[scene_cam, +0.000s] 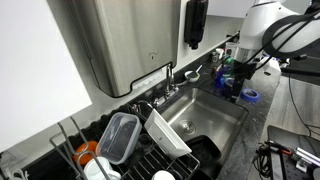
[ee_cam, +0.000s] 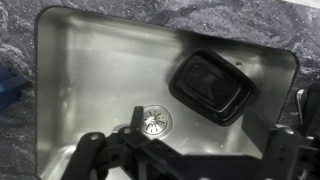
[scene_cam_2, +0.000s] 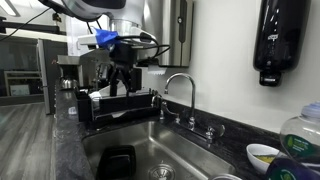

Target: Close the tap

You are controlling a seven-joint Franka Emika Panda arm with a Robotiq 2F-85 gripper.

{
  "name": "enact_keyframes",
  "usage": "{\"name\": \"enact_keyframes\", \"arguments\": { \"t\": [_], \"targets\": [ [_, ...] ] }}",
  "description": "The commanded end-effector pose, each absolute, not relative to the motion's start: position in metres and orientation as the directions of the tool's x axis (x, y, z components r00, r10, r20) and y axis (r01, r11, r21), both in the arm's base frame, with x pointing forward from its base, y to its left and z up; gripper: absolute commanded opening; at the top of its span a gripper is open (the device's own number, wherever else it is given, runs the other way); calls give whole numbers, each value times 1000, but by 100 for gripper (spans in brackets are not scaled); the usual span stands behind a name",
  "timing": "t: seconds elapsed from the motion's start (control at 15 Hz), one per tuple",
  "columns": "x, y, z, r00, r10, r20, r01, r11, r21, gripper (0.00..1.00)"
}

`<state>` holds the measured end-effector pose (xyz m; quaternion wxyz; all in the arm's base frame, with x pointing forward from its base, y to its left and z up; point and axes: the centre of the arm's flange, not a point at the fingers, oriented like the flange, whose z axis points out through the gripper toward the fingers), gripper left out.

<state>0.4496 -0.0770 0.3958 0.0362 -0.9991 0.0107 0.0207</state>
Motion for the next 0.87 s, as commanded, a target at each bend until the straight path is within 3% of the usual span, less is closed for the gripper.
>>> {"name": "enact_keyframes", "arguments": {
  "t": [0.0,0.8],
  "targets": [
    [425,-62,413,994,-106,-39,-109,-989,-95,100],
    [426,-63,419,991,-128,-32,-130,-988,-82,100]
  ]
}}
